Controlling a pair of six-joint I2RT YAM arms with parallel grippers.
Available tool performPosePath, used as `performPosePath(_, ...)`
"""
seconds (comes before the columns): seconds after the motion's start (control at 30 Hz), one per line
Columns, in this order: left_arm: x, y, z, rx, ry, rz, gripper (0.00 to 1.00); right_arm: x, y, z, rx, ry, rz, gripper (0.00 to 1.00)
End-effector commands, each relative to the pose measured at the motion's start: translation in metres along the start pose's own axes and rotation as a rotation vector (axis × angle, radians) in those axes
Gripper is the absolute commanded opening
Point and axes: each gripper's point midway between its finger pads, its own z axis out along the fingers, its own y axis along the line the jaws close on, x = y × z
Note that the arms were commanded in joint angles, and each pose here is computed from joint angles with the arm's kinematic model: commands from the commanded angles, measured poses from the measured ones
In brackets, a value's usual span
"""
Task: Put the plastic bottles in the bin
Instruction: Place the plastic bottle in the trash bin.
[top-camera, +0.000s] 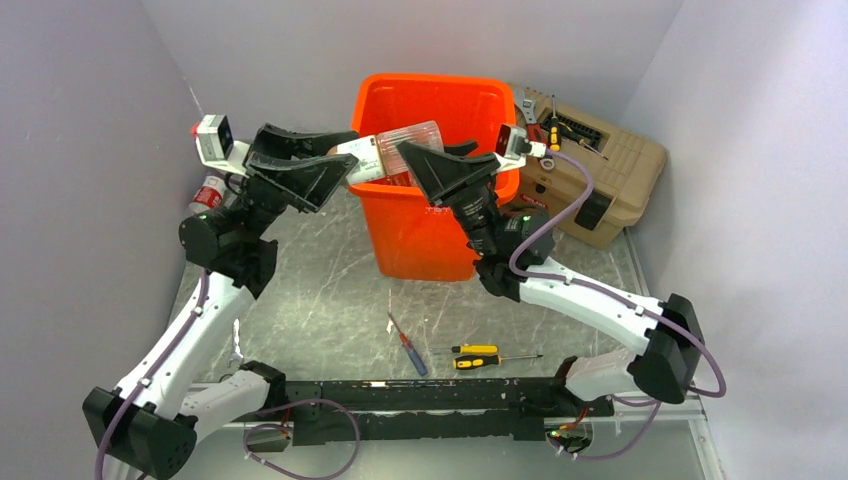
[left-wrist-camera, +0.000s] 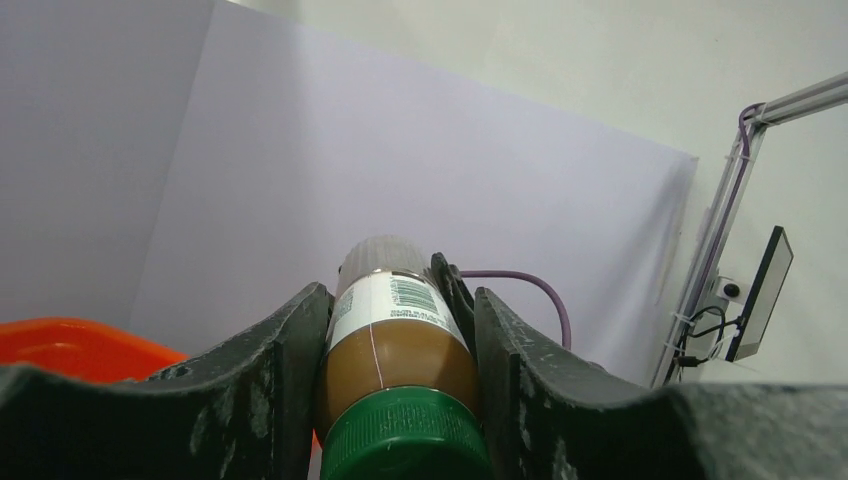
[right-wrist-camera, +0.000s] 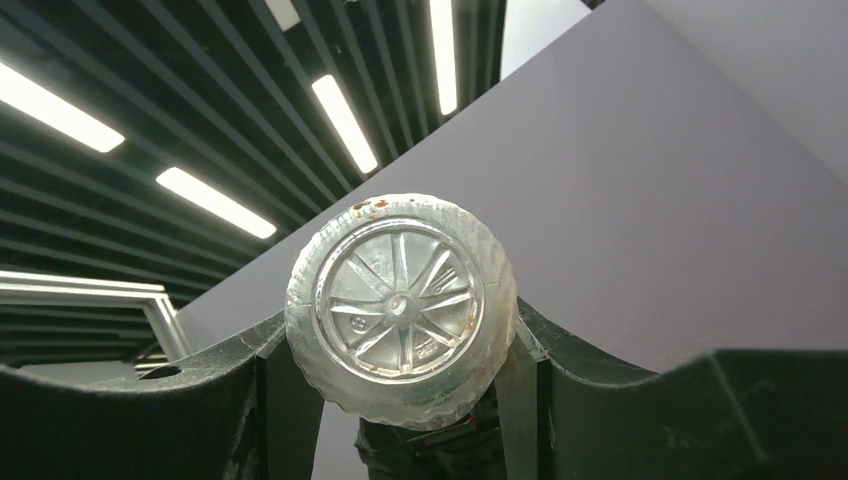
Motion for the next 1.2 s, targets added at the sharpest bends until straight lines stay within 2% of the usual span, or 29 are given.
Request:
performPosePath(0.0, -0.007, -0.009, 0.007, 0.05, -0.022, 0.027, 0.42, -0.004, 0.027, -0.006, -0.046, 0.047, -0.008, 0.36)
performPosePath(0.1, -0.003, -0.006, 0.008, 0.052, -0.016, 0.017, 0.23, -0.003, 0.029, -0.012, -0.042, 0.067, -0.026, 0.38)
performPosePath(0.13, -0.002, -0.005, 0.008, 0.048, -0.004, 0.013, 0.17, -0.004, 0.033, -0.014, -0.046, 0.078, -0.036, 0.42)
performPosePath(0.17, 0.001, -0.004, 0.009, 0.04, 0.017, 0.006, 0.09, -0.003, 0.035, -0.016, -0.046, 0.1, -0.05, 0.48)
performPosePath(0.23, 0.008, -0.002, 0.011, 0.014, 0.088, -0.008, 0.0, -0.001, 0.04, -0.022, -0.035, 0.165, -0.103, 0.71)
performPosePath(0.3, 0.014, -0.005, 0.011, -0.006, 0.165, -0.008, 0.0, -0.002, 0.04, -0.028, 0.021, 0.237, -0.172, 0.81)
performPosePath(0.47, 0.023, -0.014, 0.008, 0.01, 0.26, -0.026, 0.0, -0.012, 0.048, -0.042, 0.12, 0.38, -0.298, 0.92)
performPosePath(0.53, 0.027, -0.019, 0.007, 0.032, 0.29, -0.051, 0.0, -0.016, 0.051, -0.048, 0.162, 0.427, -0.322, 0.99)
performPosePath(0.77, 0.054, -0.031, -0.008, 0.07, 0.552, -0.137, 0.0, -0.028, 0.068, -0.103, 0.401, 0.618, -0.285, 0.99)
performPosePath(0.87, 0.061, -0.033, -0.013, 0.095, 0.596, -0.196, 0.0, -0.037, 0.084, -0.118, 0.424, 0.638, -0.281, 0.99)
performPosePath(1.0, 0.066, -0.037, -0.015, 0.141, 0.634, -0.269, 0.0, -0.041, 0.092, -0.117, 0.464, 0.67, -0.273, 0.99)
performPosePath(1.17, 0.075, -0.029, -0.016, 0.126, 0.712, -0.36, 0.0, -0.03, 0.072, -0.104, 0.54, 0.729, -0.26, 0.99)
